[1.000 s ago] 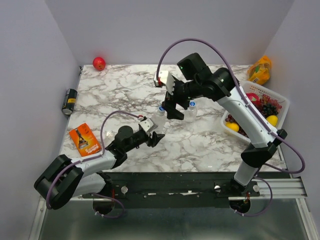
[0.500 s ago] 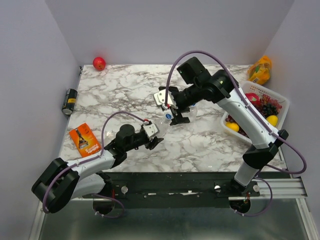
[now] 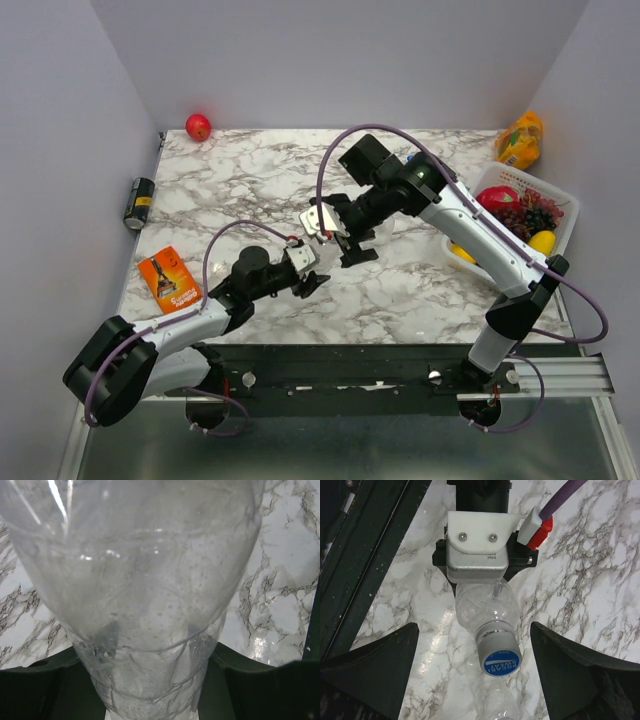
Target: Screw on the bottle caps
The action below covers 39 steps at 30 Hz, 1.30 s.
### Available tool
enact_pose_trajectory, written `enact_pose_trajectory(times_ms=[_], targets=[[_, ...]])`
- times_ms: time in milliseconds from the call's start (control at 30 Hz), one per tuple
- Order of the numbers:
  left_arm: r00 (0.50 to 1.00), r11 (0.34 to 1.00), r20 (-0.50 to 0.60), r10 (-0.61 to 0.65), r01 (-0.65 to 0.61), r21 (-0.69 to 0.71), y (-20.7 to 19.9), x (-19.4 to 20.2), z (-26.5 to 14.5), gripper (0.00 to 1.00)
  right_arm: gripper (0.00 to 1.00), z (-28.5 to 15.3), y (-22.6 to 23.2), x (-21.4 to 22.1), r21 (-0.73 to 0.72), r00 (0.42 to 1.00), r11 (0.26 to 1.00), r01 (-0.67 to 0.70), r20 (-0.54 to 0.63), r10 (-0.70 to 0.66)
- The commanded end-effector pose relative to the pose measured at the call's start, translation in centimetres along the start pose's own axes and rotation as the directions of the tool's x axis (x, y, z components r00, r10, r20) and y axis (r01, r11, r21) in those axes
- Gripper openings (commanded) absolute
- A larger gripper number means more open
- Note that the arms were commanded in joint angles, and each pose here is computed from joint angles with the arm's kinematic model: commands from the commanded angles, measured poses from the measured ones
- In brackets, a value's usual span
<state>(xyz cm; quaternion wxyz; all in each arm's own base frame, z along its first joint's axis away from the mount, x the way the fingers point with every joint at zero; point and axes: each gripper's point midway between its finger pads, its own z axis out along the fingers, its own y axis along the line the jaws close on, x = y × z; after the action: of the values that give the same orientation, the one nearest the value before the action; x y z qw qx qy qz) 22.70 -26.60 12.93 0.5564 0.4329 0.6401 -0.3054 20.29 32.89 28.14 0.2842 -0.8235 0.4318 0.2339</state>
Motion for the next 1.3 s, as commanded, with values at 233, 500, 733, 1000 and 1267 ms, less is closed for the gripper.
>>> enact_pose_trajectory(times_ms=[233,500,733,1000,1267], targets=[[0.982,0.988,0.107,-0.154,0.155,0.004,0.1,-4.1,0.1,0.0,1.0,-0.3,1.0,2.3,0.023,0.992,0.998,-0.056,-0.112,0.058],[0.97,0.977,0.124,-0.209,0.213,-0.024,0.5,-4.4,-0.3,0.0,1.0,-0.3,1.1,4.1,0.054,0.972,0.991,-0.121,-0.195,0.129],[0.967,0.974,0.135,-0.218,0.225,-0.038,0.6,-4.4,-0.6,0.0,0.99,-2.4,3.1,4.9,0.08,0.949,0.982,-0.171,-0.255,0.186],[0.981,0.987,0.115,-0.157,0.159,-0.015,0.2,-3.8,-0.6,0.0,0.99,-3.4,-3.4,3.0,0.295,0.918,0.895,-0.335,-0.11,0.38],[0.983,0.989,0.106,-0.149,0.149,0.008,-0.1,-3.9,-0.4,0.0,1.0,-2.8,-5.6,-1.3,0.206,0.956,0.934,-0.293,0.03,0.293]])
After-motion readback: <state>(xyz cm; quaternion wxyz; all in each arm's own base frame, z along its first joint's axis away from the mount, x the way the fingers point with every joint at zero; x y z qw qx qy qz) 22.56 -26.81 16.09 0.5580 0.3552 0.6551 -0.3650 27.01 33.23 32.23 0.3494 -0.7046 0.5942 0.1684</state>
